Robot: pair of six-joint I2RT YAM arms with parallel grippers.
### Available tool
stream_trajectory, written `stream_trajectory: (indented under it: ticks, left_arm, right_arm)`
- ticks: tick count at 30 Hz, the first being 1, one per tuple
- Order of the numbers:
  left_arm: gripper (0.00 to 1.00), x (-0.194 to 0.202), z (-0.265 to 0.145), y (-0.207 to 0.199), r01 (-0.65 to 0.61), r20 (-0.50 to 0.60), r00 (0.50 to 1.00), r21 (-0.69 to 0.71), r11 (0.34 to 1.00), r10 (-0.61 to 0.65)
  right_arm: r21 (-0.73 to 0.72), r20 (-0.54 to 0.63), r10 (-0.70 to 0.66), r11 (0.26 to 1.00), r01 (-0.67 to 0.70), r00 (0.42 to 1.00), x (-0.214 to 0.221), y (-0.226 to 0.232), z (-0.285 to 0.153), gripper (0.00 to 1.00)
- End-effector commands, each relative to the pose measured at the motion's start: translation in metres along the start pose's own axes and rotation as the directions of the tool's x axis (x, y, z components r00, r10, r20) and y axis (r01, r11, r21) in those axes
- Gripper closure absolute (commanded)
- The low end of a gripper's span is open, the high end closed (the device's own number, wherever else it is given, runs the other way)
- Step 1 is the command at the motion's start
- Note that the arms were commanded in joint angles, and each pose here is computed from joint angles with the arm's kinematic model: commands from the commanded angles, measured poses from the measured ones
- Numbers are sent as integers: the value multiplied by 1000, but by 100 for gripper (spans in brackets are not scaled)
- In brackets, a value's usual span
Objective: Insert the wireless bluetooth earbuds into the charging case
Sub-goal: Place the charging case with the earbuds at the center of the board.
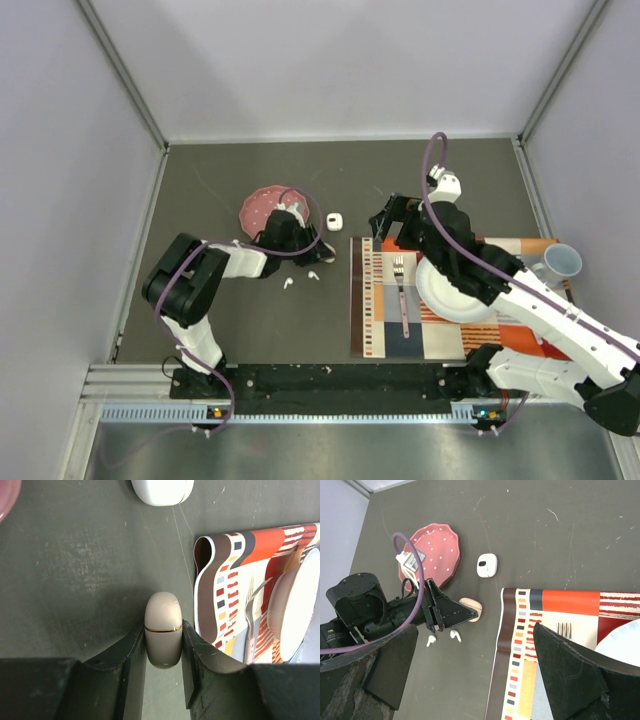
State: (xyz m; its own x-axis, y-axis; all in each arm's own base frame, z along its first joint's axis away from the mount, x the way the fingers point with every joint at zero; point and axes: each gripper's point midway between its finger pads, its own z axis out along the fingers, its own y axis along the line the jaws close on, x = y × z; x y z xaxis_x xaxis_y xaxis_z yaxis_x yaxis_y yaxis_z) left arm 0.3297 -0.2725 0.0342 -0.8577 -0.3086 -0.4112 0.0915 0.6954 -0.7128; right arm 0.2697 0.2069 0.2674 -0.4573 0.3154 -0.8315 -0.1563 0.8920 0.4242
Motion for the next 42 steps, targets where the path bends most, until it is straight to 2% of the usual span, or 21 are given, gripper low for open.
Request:
stream_trajectory:
  ticks: [1,6,26,36,42]
  left_arm:
    - [64,-12,2,-2,-34,20,999,-11,999,34]
    - [59,-12,0,2,-39,18,999,-25,999,40]
    - [56,-27,-25,6,-100,62,992,-114,988,108]
    - [51,-33,-34,6,-131,85,986,-143,981,144]
    - [51,-44,-50,-6,-160,130,975,-144,977,179]
  right_arm:
    - [-22,43,18,1000,-17,999,-18,6,-3,1]
    - [-23,41,26,999,-25,999,-17,6,-4,1]
    - [-45,39,37,998,-35,999,-17,8,-8,1]
    - [-57,25,33,998,-32,999,-14,11,-7,1]
    - [-55,23,25,998,-24,999,-14,11,-5,1]
